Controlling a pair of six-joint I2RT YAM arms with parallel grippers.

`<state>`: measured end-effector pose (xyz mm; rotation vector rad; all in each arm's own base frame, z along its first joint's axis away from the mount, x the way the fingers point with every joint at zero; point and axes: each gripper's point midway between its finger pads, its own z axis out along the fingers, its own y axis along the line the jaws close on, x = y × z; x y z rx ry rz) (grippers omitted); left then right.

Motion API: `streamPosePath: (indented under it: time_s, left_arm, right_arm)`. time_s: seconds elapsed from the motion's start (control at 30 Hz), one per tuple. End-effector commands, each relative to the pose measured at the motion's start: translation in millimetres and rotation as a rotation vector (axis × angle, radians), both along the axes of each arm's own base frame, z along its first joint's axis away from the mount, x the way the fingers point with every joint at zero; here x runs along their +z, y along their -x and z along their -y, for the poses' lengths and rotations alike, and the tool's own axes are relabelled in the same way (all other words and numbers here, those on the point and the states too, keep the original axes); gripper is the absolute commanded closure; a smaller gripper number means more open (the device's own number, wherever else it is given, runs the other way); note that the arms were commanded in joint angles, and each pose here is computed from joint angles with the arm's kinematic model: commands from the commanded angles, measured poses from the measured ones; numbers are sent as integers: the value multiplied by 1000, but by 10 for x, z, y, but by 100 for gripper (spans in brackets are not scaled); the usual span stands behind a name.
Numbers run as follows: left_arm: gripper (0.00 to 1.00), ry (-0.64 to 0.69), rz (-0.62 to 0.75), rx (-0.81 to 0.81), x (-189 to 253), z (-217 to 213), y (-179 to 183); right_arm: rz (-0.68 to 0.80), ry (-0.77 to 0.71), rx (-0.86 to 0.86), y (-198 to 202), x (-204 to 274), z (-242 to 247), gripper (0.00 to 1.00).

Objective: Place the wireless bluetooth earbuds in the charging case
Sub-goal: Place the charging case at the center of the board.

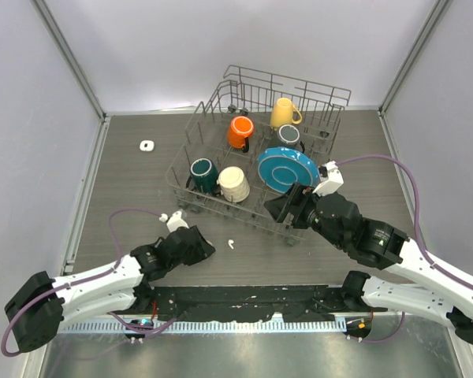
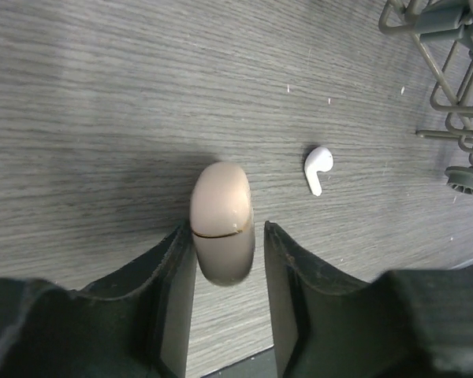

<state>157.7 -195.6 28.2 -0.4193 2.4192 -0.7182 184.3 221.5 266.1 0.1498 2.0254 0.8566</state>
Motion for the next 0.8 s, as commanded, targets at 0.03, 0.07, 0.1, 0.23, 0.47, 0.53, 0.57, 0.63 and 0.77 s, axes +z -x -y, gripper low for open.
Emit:
streamPosePath:
  time_s: [0.03, 0.07, 0.1, 0.23, 0.47, 0.53, 0.57, 0.63, 0.77]
  left_arm:
    - [48, -24, 5, 20, 60, -119, 26]
    - [42, -27, 11, 26, 75, -139, 21]
    - [38, -20, 27, 33, 125, -151, 5]
    - [28, -48, 29, 54, 149, -258, 27]
    - [0, -133, 80, 117, 437, -511, -31]
    - [0, -162, 109, 129, 632, -590, -54]
    - [0, -175, 142, 159, 741, -660, -102]
    - [0, -202, 185, 189, 990, -773, -140]
    - [0, -280, 320, 280, 1521, -1065, -277]
  right_arm:
    - [15, -23, -19, 2, 51, 48, 18]
    - [14, -22, -18, 5, 41, 49, 18]
    - [15, -23, -19, 3, 48, 50, 18]
    - [10, -23, -14, 7, 43, 36, 18]
    - [4, -15, -10, 3, 14, 18, 18]
    - [5, -17, -8, 6, 21, 15, 18]
    - [5, -19, -9, 8, 25, 16, 18]
    - [7, -17, -11, 2, 28, 18, 18]
    - [6, -11, -10, -2, 12, 17, 18]
